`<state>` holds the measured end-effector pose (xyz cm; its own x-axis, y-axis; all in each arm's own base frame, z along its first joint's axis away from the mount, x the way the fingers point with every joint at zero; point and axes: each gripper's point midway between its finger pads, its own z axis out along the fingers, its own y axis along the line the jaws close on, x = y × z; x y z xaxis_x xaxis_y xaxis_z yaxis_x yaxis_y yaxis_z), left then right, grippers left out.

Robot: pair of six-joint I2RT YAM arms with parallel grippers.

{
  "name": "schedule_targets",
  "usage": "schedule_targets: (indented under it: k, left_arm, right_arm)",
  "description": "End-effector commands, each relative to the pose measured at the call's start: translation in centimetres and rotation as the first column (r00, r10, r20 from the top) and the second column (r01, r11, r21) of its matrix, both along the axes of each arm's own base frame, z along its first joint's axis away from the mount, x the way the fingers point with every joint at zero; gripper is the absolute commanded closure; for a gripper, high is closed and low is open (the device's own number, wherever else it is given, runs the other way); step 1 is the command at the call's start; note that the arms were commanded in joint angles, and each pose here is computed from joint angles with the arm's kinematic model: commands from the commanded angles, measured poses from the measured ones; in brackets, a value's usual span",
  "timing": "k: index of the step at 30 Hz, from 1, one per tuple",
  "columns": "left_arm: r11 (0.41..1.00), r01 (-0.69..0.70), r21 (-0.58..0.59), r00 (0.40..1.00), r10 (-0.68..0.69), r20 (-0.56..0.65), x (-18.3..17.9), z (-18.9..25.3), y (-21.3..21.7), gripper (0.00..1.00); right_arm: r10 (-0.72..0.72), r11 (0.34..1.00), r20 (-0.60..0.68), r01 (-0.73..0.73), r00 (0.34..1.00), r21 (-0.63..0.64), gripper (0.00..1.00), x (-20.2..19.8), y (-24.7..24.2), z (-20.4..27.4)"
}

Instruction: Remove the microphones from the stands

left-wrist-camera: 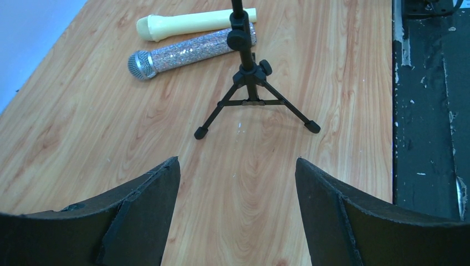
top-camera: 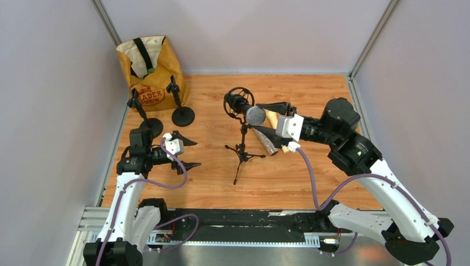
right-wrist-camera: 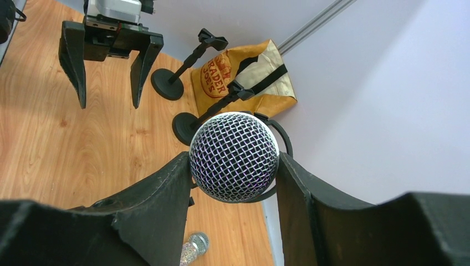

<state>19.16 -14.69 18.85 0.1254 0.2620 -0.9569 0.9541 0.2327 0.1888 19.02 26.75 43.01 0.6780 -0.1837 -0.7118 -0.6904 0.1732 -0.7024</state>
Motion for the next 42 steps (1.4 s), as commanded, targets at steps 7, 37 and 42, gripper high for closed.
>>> schedule_targets:
  k: [7, 37, 42]
  left_arm:
    - [1.0, 0.01, -0.014, 1.0, -0.009, 0.013, 0.0, 0.2, -0.1, 0.16]
    - [1.0, 0.002, -0.011, 1.0, -0.002, 0.011, 0.2, 0.1, 0.0, 0.16]
    - [1.0, 0.0, -0.011, 1.0, 0.0, 0.006, 0.3, 0.0, 0.0, 0.16]
  right_arm:
    - [-0.013, 0.998, -0.01, 0.014, 1.0, 0.065, 1.0, 0.0, -0.1, 2.4]
    - [0.088, 0.995, 0.024, -0.089, 0.996, 0.055, 1.0, -6.5, -3.8, 6.2]
    - [0.088, 0.993, 0.035, -0.09, 0.996, 0.073, 1.0, -7.4, -4.7, 7.5]
